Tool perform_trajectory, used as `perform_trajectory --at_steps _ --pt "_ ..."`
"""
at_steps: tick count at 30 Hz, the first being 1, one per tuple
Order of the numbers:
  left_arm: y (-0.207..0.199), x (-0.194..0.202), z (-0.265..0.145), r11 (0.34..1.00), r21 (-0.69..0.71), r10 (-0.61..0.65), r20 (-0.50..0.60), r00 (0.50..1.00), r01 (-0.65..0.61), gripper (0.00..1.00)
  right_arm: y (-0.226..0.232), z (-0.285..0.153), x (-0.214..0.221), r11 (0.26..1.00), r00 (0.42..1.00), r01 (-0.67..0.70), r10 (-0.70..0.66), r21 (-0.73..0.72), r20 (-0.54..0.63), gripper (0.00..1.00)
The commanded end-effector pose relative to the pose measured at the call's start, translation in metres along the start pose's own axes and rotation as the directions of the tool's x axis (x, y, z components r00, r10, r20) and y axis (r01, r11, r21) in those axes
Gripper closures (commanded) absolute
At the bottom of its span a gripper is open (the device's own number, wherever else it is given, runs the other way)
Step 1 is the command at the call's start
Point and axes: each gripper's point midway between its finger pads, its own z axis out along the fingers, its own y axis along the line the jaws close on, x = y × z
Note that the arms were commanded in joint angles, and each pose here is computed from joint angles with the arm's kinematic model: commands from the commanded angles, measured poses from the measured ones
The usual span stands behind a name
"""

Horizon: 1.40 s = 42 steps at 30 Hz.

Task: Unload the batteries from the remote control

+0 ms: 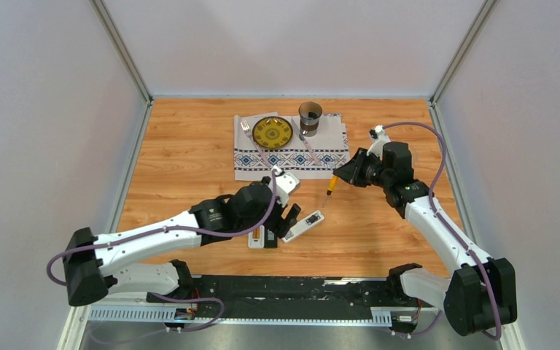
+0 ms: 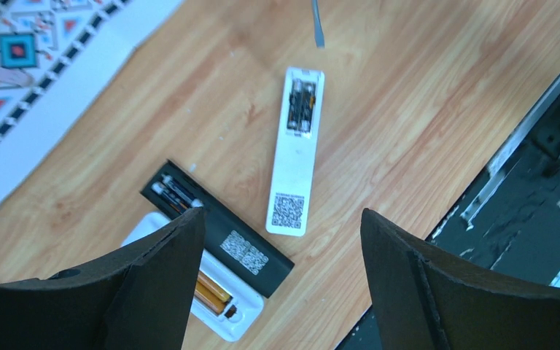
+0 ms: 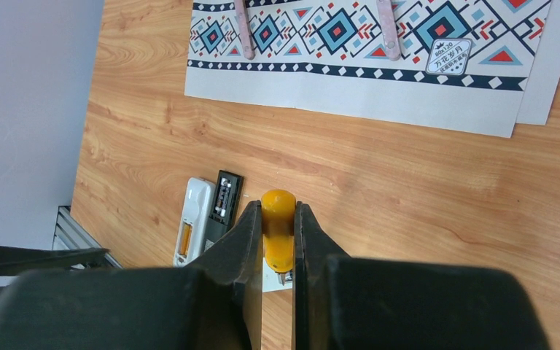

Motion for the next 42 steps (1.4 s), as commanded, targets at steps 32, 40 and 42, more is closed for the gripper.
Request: perform_trajectory --at_steps 32,40,42 --pt "-0.014 0.040 0.035 0.987 0.146 0.075 -0.035 0.997 -0.069 0.03 0.005 0.010 -0.015 0.997 0.998 0.067 -0.067 0.035 0.006 1.00" --pt "-0.005 0.077 0.067 0.992 0.092 0.099 -0.181 0.979 -0.083 0.08 0.000 0.015 -0.012 0.997 0.998 0.062 -0.061 0.052 -0.006 1.00" --pt "-0.006 0.086 0.072 0.992 0.097 0.103 -0.211 0.972 -0.084 0.09 -0.003 0.016 -0.011 0.996 0.998 0.061 -0.061 0.064 -0.008 1.00"
